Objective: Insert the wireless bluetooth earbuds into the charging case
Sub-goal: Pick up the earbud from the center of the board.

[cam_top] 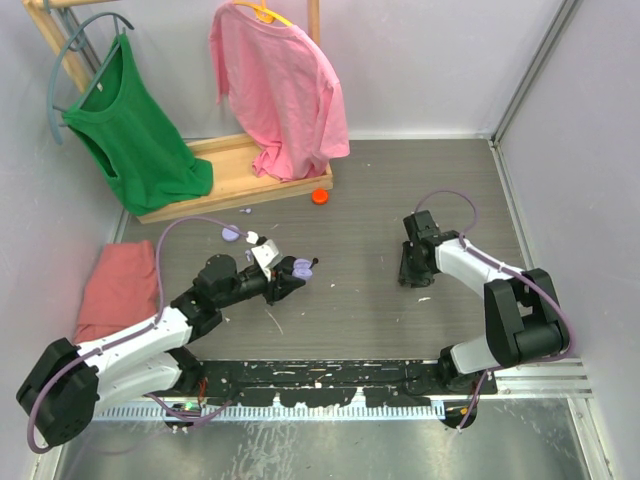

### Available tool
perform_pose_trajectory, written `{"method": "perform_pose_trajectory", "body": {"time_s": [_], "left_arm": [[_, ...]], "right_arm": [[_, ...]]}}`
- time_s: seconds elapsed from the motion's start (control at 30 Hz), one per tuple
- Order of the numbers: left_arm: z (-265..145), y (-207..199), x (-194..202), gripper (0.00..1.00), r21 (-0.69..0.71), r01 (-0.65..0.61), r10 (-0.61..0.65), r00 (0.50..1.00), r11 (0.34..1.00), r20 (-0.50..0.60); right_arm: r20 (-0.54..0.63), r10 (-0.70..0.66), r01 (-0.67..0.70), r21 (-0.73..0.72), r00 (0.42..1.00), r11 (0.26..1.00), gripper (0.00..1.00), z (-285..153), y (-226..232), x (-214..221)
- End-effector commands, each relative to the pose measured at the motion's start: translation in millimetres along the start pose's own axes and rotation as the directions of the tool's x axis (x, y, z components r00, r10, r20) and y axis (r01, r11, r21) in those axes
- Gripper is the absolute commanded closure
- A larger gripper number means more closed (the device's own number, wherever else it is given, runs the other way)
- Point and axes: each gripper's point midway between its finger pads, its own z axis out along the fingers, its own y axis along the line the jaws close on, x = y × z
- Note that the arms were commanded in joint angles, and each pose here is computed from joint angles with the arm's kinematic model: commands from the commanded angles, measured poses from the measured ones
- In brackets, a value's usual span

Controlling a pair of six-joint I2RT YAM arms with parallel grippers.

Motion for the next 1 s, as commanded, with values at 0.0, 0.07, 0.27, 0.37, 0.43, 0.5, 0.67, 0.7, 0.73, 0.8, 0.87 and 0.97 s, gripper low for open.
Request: {"method": "perform_pose_trajectory", "body": {"time_s": [0.0, 0.07, 0.27, 0.37, 0.43, 0.5, 0.67, 0.7, 0.73, 0.8, 0.87, 0.97], "left_arm": [[-2.1, -2.3, -14.7, 1.00, 0.006, -0.035, 0.034, 0.998, 0.999, 0.056], [-2.6, -2.8, -15.1, 1.00, 0.007, -0.036, 0.035, 0.998, 0.999, 0.059], [-2.6, -2.9, -14.9, 1.00, 0.008, -0.039, 0.038, 0.998, 0.999, 0.058], [-2.8, -3.0, -15.0, 1.00, 0.008, -0.039, 0.038, 0.998, 0.999, 0.058], [-2.8, -2.9, -15.2, 1.00, 0.007, -0.039, 0.038, 0.998, 0.999, 0.059], [-2.7, -2.7, -14.8, 1.00, 0.007, -0.038, 0.038, 0.998, 0.999, 0.057], [-2.3, -3.8, -14.5, 1.00, 0.014, -0.038, 0.037, 0.998, 0.999, 0.056], [-2.3, -4.1, -14.5, 1.00, 0.015, -0.038, 0.037, 0.998, 0.999, 0.056], [-2.5, -4.1, -14.5, 1.00, 0.015, -0.038, 0.037, 0.998, 0.999, 0.055], [-2.8, -4.2, -15.2, 1.00, 0.015, -0.040, 0.039, 0.998, 0.999, 0.057], [-3.1, -4.2, -15.9, 1.00, 0.015, -0.042, 0.041, 0.997, 0.999, 0.061], [-3.2, -3.9, -16.2, 1.00, 0.014, -0.042, 0.041, 0.997, 0.999, 0.062]], "right_arm": [[0.055, -0.008, 0.008, 0.014, 0.998, 1.000, 0.63, -12.0, 2.5, -22.9], [0.073, -0.016, 0.015, 0.013, 0.997, 1.000, 0.60, -14.5, 4.5, -30.4], [0.089, -0.043, 0.042, 0.019, 0.995, 0.999, 0.59, -13.9, 8.3, -45.2], [0.081, -0.049, 0.046, 0.039, 0.996, 0.998, 0.59, -9.6, 6.0, -45.8], [0.078, -0.048, 0.044, 0.055, 0.996, 0.997, 0.59, -7.0, 3.1, -45.1], [0.073, -0.049, 0.043, 0.071, 0.996, 0.997, 0.59, -4.2, -0.2, -43.7], [0.064, -0.050, 0.045, 0.072, 0.997, 0.996, 0.60, 1.5, -1.5, -40.7], [0.059, -0.051, 0.046, 0.070, 0.997, 0.996, 0.60, 2.4, -1.2, -40.2], [0.052, -0.051, 0.047, 0.070, 0.997, 0.996, 0.60, 3.8, -1.8, -38.7], [0.044, -0.053, 0.050, 0.061, 0.998, 0.997, 0.61, 5.7, -0.7, -37.0], [0.036, -0.051, 0.049, 0.055, 0.998, 0.997, 0.62, 7.6, -0.8, -34.0], [0.023, -0.048, 0.047, 0.058, 0.999, 0.997, 0.62, 10.5, -2.4, -30.4]]}}
